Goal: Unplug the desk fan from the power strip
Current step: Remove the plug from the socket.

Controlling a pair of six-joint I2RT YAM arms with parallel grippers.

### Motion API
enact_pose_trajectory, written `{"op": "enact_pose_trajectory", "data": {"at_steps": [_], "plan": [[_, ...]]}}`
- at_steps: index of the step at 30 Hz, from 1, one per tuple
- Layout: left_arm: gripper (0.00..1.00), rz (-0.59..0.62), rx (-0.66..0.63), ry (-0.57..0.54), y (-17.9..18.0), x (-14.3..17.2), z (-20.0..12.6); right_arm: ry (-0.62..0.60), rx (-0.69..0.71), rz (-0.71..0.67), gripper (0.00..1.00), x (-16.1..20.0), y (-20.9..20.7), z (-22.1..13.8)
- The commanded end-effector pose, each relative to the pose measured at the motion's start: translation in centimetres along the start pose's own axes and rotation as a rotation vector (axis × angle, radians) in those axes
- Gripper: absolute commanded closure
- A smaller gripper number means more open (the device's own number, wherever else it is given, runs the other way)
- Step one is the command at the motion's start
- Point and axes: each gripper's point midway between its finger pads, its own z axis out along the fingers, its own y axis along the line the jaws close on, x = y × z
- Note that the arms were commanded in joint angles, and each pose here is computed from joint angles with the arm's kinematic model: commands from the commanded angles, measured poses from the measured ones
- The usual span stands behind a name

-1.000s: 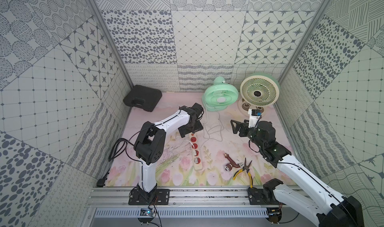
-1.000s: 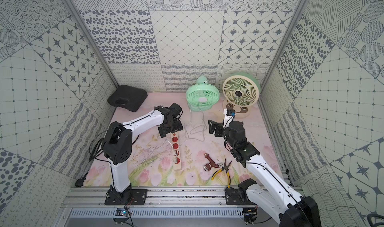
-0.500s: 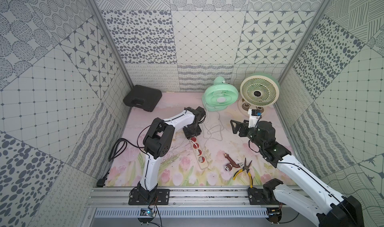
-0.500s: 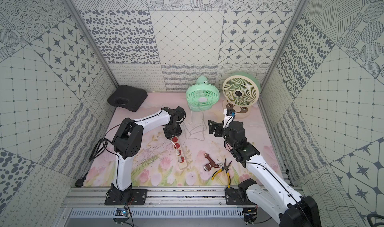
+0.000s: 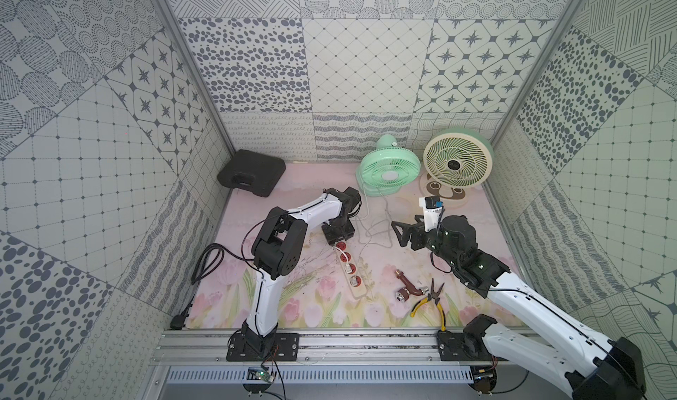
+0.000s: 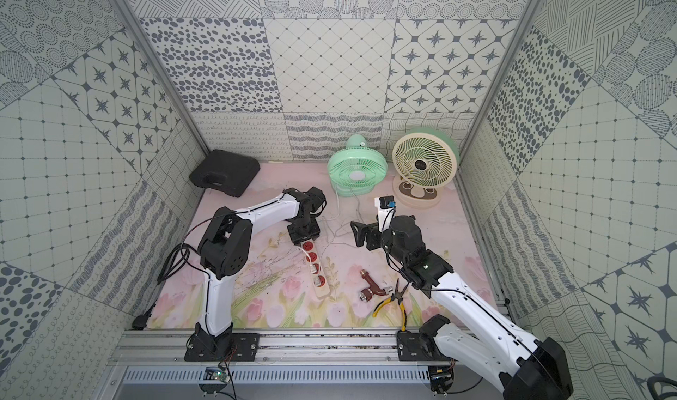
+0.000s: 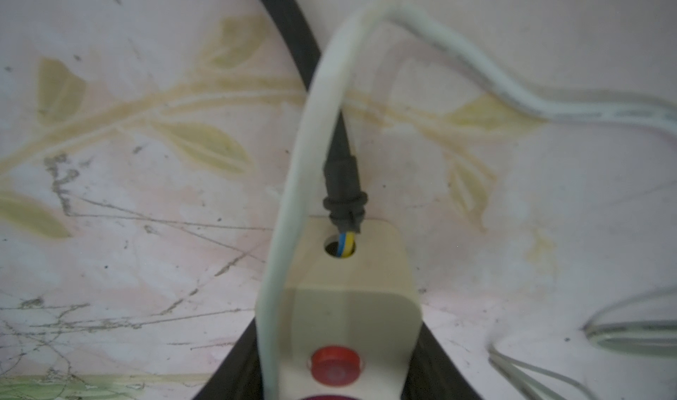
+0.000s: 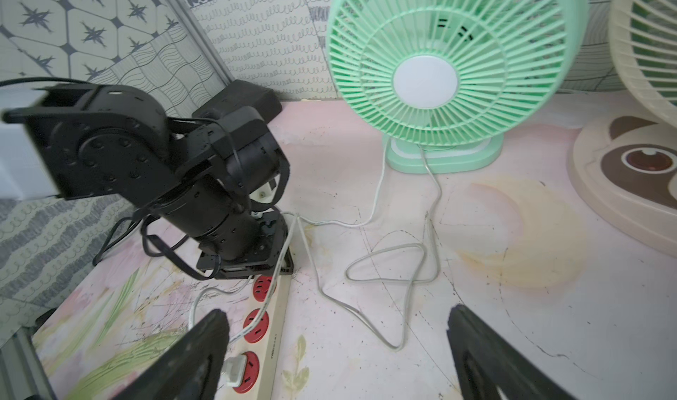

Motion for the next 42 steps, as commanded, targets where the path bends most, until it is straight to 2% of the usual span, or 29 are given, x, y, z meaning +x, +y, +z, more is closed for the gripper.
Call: {"op": "enact_pose_trajectory", "data": {"at_steps": [1,7,11,14,21,24,27,42], "plan": [[1.00,-0.067,-0.098,0.028,2.6,0.6,2.2,0.018,-0.072,-0.084,0.03,-0.2,2.4,-0.3],[1.00,-0.135,-0.173,0.011,4.4,0.9,1.4,0.164,-0.177,-0.095,0.05,3.5,5.8,-0.2],[1.00,-0.136,-0.177,0.036,4.2,1.2,1.8,0.285,-0.226,-0.097,0.07,7.2,7.9,0.4],[1.00,-0.121,-0.164,0.074,3.5,1.5,2.3,0.364,-0.226,-0.122,0.10,10.0,9.0,1.1],[1.00,-0.102,-0.215,0.077,4.1,1.4,3.0,0.529,-0.190,-0.167,0.17,15.8,10.8,3.3],[1.00,-0.101,-0.234,0.072,4.5,1.3,3.0,0.582,-0.166,-0.182,0.25,17.8,11.0,4.4],[1.00,-0.101,-0.238,0.070,4.6,1.3,3.0,0.615,-0.148,-0.166,0.33,19.1,11.0,5.4],[1.00,-0.119,-0.257,0.064,5.0,1.2,3.1,0.627,-0.114,-0.134,0.50,20.4,11.1,7.3]]}}
